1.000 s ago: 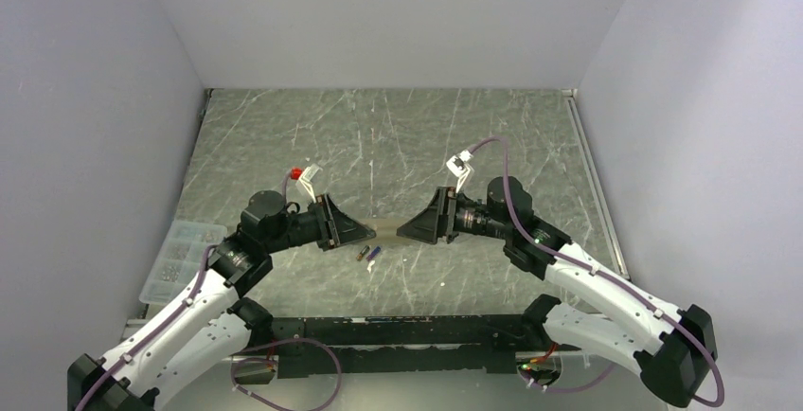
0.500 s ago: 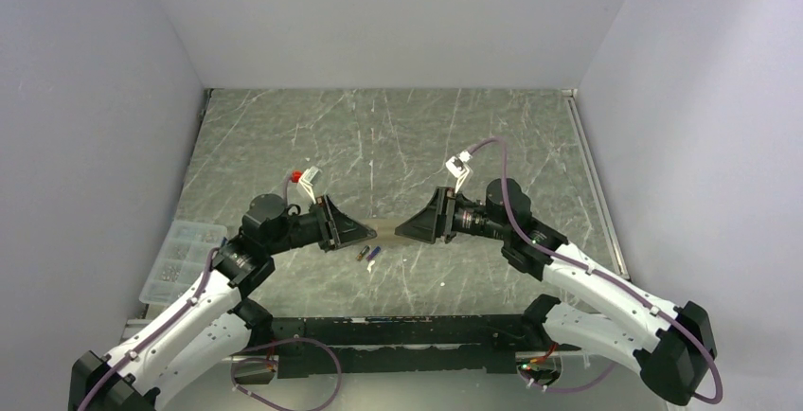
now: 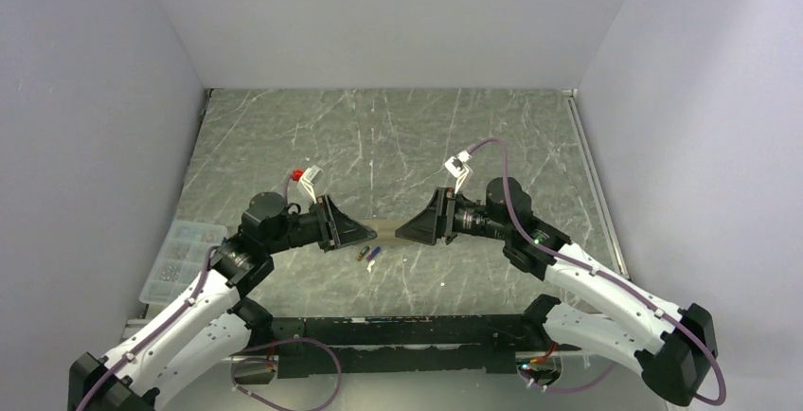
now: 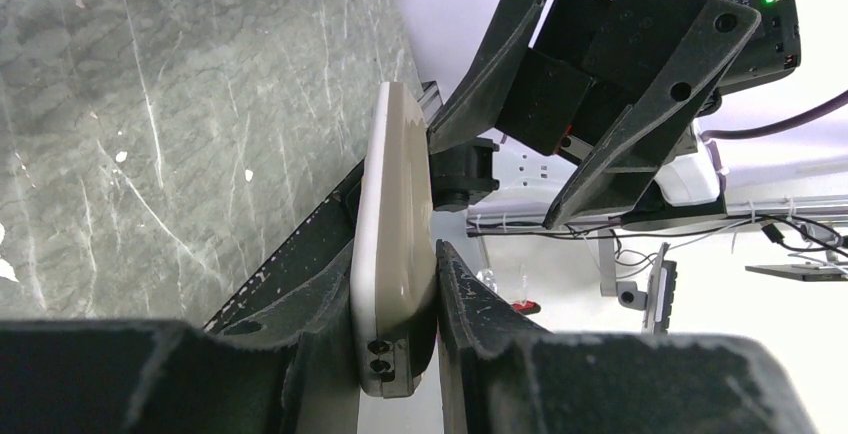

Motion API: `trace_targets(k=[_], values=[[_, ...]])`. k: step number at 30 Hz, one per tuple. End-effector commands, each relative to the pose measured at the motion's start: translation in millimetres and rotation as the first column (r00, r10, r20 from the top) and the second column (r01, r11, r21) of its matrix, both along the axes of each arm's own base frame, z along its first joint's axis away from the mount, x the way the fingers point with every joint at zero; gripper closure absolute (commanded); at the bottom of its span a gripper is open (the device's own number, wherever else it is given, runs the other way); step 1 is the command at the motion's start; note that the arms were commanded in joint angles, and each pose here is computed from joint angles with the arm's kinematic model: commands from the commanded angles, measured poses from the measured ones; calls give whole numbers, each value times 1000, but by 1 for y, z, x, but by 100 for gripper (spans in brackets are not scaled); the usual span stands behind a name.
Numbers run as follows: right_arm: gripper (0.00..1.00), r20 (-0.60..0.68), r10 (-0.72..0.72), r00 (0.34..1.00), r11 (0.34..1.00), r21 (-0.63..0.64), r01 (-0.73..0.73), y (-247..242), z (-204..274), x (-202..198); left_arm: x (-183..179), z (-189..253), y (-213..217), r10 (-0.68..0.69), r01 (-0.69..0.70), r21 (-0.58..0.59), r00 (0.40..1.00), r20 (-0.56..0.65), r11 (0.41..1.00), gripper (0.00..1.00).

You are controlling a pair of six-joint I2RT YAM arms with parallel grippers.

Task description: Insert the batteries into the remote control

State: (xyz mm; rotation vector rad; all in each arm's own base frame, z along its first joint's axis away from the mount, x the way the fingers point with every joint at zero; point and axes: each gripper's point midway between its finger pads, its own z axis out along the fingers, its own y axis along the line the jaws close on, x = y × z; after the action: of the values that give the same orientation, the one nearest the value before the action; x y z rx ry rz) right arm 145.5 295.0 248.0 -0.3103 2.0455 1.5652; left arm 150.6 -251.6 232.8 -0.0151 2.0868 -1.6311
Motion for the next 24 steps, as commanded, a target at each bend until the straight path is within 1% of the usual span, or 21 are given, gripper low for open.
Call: trace_targets(k=[1, 3, 5, 15, 24], values=[[34, 59, 6, 998, 1000, -8, -6, -2, 20, -3, -5, 42, -2, -34, 40, -37, 989, 142, 999, 100], [34, 64, 2, 998, 1000, -7, -2, -2, 23, -2, -3, 43, -1, -32, 37, -26, 987, 158, 999, 100], [34, 66, 0, 998, 1000, -11, 1, -2, 24, -2, -4, 38, -1, -38, 40, -7, 989, 141, 999, 100], [34, 82, -26, 996, 999, -26, 28, -7, 30, 0, -4, 36, 0, -44, 43, 15, 988, 148, 999, 100], [34, 72, -26, 997, 1000, -15, 27, -4, 29, 2, -5, 39, -2, -55, 55, 8, 987, 151, 998, 100]])
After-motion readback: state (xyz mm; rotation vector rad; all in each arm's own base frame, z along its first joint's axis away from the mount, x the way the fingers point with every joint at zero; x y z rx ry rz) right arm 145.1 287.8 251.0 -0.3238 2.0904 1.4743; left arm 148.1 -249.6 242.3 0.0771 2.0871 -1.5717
